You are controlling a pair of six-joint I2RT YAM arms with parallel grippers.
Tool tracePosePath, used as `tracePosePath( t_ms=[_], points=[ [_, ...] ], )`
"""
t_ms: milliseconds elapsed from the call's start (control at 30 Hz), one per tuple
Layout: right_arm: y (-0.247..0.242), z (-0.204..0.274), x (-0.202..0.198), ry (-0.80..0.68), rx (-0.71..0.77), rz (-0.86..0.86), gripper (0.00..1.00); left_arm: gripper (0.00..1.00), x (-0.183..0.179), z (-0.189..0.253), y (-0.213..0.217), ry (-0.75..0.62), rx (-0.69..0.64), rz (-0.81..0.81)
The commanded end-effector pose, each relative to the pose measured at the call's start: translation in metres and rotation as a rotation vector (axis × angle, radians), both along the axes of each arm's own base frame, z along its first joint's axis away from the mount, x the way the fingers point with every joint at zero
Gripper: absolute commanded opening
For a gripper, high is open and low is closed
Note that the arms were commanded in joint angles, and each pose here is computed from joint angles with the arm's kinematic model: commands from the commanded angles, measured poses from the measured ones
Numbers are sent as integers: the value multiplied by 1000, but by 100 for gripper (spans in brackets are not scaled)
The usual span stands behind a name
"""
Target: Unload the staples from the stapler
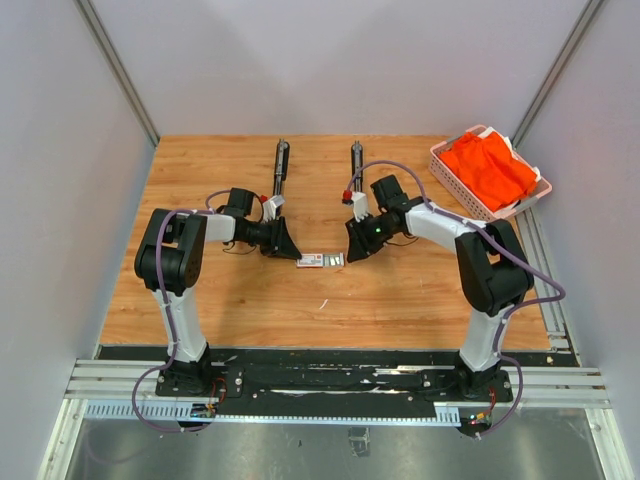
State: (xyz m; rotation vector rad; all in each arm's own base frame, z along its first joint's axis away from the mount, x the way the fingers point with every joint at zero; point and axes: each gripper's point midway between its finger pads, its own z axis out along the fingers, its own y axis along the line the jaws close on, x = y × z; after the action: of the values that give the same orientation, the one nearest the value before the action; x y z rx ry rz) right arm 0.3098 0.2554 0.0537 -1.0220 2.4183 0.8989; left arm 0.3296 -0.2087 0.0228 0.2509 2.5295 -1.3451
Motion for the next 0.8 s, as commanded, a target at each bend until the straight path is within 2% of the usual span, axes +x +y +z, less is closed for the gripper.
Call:
tracePosePath(
  t_ms=[0,767],
  points=[
    [10,-6,2,111,73,-86,28,33,-3,-6,9,-14,48,10],
    [19,-31,13,184,77,-113,27,33,-5,-7,9,-10,51,11]
  ],
)
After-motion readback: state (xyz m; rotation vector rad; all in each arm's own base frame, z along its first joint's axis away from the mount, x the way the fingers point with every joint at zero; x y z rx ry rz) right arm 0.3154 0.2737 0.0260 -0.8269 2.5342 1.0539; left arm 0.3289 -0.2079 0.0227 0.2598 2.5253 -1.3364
